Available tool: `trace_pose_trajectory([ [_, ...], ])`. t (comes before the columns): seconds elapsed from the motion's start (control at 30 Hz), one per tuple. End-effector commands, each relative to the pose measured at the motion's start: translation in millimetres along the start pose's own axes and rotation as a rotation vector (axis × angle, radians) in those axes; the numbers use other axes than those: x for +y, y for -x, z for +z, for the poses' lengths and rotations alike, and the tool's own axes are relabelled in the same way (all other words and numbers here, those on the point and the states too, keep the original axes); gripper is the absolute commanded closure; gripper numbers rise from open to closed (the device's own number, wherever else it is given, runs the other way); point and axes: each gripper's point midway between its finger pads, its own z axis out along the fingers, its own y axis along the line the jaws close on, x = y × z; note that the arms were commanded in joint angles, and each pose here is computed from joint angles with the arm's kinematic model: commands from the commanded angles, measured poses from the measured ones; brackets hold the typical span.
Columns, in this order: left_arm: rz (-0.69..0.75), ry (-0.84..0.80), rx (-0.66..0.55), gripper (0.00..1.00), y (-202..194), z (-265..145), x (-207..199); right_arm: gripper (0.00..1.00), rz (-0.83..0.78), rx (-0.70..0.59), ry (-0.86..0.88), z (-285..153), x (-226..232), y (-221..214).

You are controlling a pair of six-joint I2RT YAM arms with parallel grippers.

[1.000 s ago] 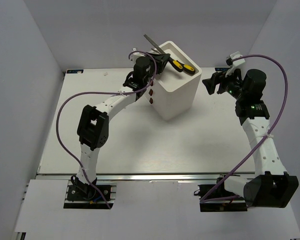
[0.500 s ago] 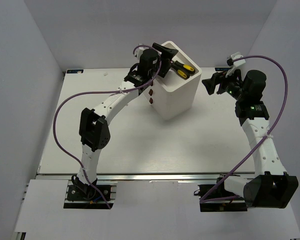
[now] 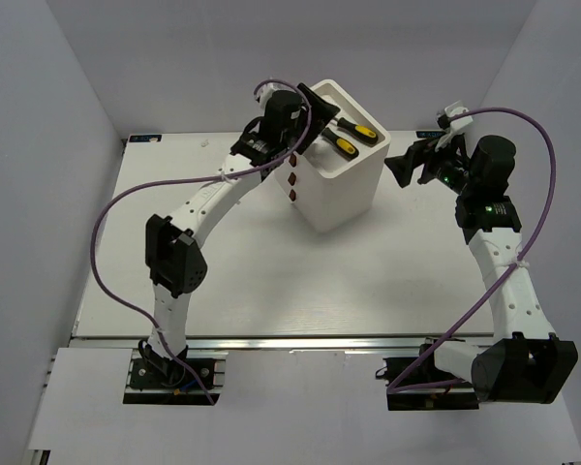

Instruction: Sort the tools into containers

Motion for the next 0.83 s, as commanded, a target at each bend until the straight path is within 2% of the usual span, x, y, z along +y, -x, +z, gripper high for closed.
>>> trace_pose_trajectory([
  [0.0,0.211,-0.090,-0.107,0.02,49.2,-72.9,-47.0,0.11,0.001,-0.032,0.081,1.6,12.9,8.9],
  [0.03,0.241,-0.100,-0.104,0.02,49.3,-77.2,-43.0,0.11,0.018,-0.029,0.079,2.0,12.3,8.2],
  [0.07,0.246,-0.150,-0.136,0.02,60.5,-96.3,-55.4,0.11,0.028,-0.029,0.079,2.9,12.5,7.8],
  [0.1,0.252,-0.103,-0.114,0.02,55.3,-89.4,-23.4,0.11,0.033,-0.027,0.076,3.2,11.5,8.2],
  [0.23,0.242,-0.169,-0.087,0.02,58.2,-103.8,-10.5,0.11,0.052,-0.011,0.069,5.9,8.5,9.6],
  [0.33,0.385,-0.180,-0.104,0.02,66.2,-120.9,-15.9,0.11,0.073,0.005,0.024,5.0,1.4,14.5],
  [0.47,0.629,-0.090,-0.088,0.02,67.4,-148.0,16.6,0.11,0.132,0.140,-0.139,-4.8,-21.7,-9.5],
  [0.57,0.716,-0.070,-0.074,0.02,58.5,-174.4,49.1,0.11,0.117,0.209,-0.217,-16.0,-30.9,-27.1],
  [0.67,0.718,-0.063,-0.089,0.02,52.0,-197.8,75.8,0.11,0.115,0.270,-0.250,-28.1,-30.9,-47.9],
  [0.8,0.687,-0.089,-0.107,0.02,44.3,-211.0,91.9,0.11,0.139,0.283,-0.264,-33.6,-27.7,-54.9],
])
